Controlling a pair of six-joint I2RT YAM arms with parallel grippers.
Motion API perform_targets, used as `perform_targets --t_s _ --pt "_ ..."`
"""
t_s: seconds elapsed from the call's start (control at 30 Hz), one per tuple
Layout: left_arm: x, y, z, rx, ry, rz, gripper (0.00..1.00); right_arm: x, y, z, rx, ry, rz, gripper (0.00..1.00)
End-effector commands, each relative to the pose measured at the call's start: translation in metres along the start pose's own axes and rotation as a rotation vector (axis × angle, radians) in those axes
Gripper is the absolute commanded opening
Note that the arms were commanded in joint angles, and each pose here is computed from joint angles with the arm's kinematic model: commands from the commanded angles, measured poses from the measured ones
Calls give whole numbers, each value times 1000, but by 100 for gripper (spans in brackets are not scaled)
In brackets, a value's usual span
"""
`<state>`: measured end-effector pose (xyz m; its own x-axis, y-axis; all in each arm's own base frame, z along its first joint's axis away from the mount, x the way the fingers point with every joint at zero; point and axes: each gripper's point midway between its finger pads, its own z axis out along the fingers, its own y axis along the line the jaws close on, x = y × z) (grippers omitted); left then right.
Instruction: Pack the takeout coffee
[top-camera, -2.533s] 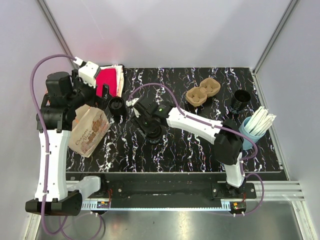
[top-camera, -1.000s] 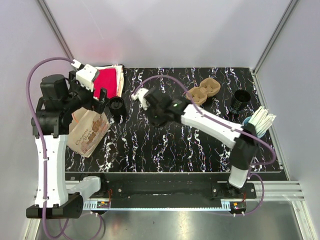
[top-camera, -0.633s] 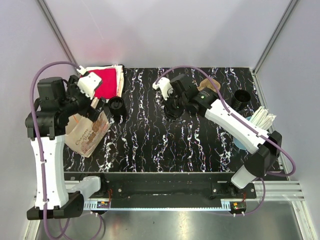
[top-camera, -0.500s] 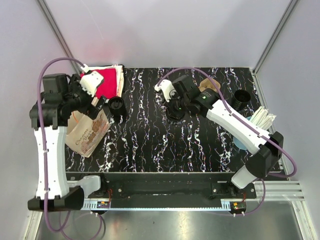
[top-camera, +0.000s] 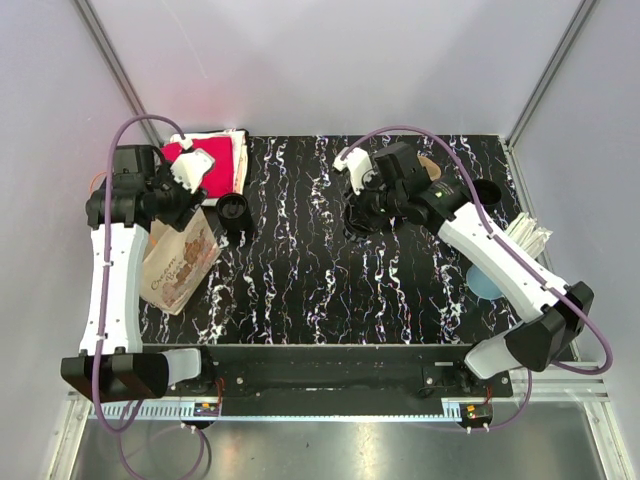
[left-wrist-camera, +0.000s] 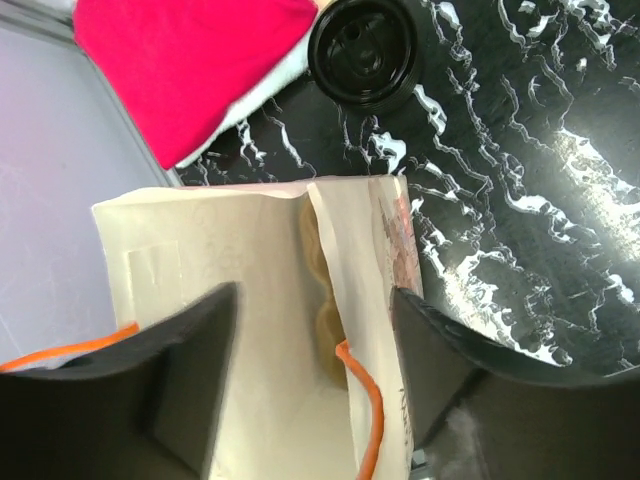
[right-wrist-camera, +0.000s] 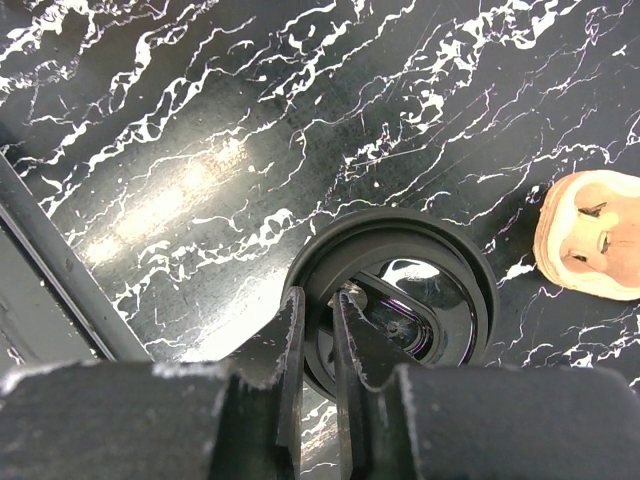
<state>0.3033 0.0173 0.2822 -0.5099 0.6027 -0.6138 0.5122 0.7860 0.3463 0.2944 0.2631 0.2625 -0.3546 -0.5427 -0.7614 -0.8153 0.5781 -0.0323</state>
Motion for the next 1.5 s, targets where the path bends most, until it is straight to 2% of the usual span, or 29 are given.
perform_targets --t_s 0.0,0.13,0.2,0.23,0.27,0.4,0.53,0.73,1.17,1.47 --pt "4 10 7 -42 6 13 55 -19 -2 -16 -3 -88 -4 0" --pt "11 4 11 -19 21 15 54 -22 -3 -22 4 -105 -3 0" --pt "15 1 13 -5 29 14 49 -23 -5 -24 9 -110 0 0" --pt "15 1 13 -3 29 13 44 -24 -6 -26 13 -115 1 0" --pt "15 -1 13 3 27 11 34 -25 -7 -27 16 -118 0 0" --pt "13 -6 8 25 19 3 12 -26 -12 -30 35 -124 8 0" --pt "12 -12 -3 40 7 9 5 -28 -19 -34 57 -132 23 0" --pt "11 -30 -21 101 -21 23 0 -33 -28 -44 89 -154 33 0" --pt "-25 -73 -68 283 -170 35 0 -42 -61 -76 206 -212 52 0" --pt "-75 -99 -55 321 -224 27 0 -48 -105 -101 360 -240 118 0"
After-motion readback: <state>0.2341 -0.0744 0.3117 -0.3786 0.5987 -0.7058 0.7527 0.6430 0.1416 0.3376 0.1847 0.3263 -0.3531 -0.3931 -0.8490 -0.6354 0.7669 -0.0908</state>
